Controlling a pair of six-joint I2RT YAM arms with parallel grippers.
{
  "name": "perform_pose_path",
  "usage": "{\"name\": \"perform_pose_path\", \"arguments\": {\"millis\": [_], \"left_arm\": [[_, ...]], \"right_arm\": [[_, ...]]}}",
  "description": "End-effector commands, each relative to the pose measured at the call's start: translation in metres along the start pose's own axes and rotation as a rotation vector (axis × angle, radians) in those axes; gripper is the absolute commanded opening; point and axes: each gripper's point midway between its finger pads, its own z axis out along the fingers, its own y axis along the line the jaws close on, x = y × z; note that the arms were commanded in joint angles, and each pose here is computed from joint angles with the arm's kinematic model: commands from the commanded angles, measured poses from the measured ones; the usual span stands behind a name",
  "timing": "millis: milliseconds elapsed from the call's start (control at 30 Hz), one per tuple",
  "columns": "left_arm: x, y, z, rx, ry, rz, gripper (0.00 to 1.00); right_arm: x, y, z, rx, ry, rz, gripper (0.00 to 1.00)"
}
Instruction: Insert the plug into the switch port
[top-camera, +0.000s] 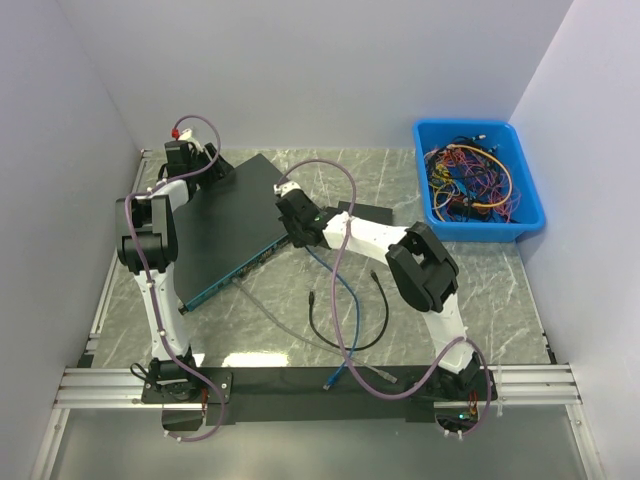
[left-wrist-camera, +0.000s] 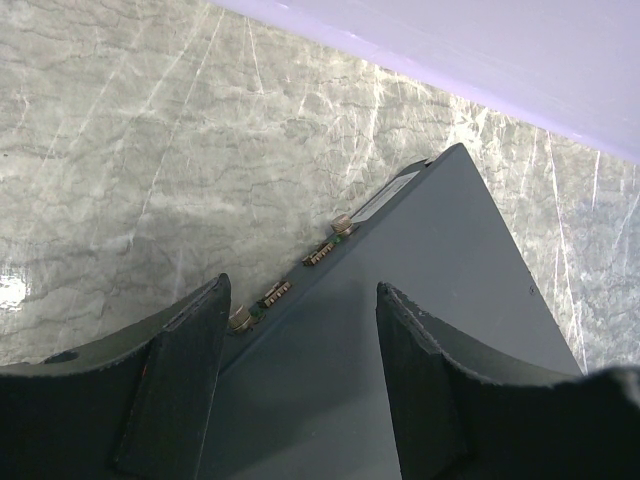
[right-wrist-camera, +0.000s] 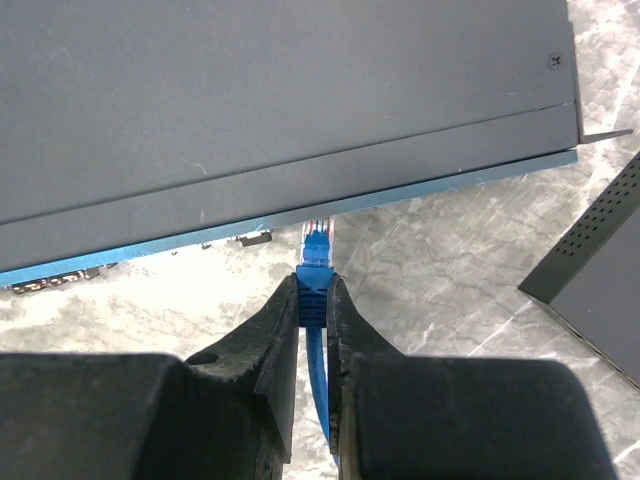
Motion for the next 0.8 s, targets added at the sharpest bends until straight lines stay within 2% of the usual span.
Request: {"name": "perform_pose_path", "arguments": {"millis": [0,233,367,433,467,500,567,600,667,700,733,767], "left_arm": [[0.09,-0.029,-0.004,0.046,0.29,-0.105,0.65],[0.091,-0.029,-0.004,0.047,0.294,-0.103,0.65],[0.09,-0.029,-0.004,0.049,0.294,-0.104,0.65],[0.091,-0.03,-0.004,0.049,0.293,-0.102,0.65],[0.092,-0.029,-0.004,0.048,0.296,-0.105,0.65],[0.09,-0.029,-0.004,0.05,0.293,-0.103,0.65],[0.091,-0.029,-0.004,0.05,0.296,-0.103,0.65],[0.091,-0.029,-0.003,0.049,0.297,-0.105,0.65],[0.091,-0.03,-0.003,0.049,0.296,-0.103,0.65],[0.091,-0.03,-0.004,0.051,0.296,-0.103,0.65],[0.092,-0.03,-0.004,0.052,0.299,-0.103,0.65],[0.092,-0.03,-0.004,0.052,0.299,-0.101,0.65]], "right_arm": [[-0.088,0.016,-0.044,-0.077,-0.288,0.064,0.0],[-0.069,0.012,-0.026,-0.039,-0.221,0.042,0.0],[-0.032,0.005,-0.023,-0.033,-0.177,0.046,0.0],[-0.03,0.007,-0.035,-0.064,-0.189,0.064,0.0],[-0.011,0.005,-0.035,-0.071,-0.159,0.057,0.0],[-0.018,0.007,-0.048,-0.1,-0.19,0.077,0.0],[0.0,0.015,-0.057,-0.175,-0.171,0.068,0.0],[-0.008,0.018,-0.075,-0.217,-0.205,0.069,0.0],[0.007,0.037,-0.094,-0.365,-0.196,0.047,0.0],[-0.008,0.045,-0.121,-0.448,-0.265,0.035,0.0],[-0.004,0.067,-0.144,-0.613,-0.266,-0.001,0.0],[0.003,0.075,-0.157,-0.686,-0.268,-0.024,0.0]]}}
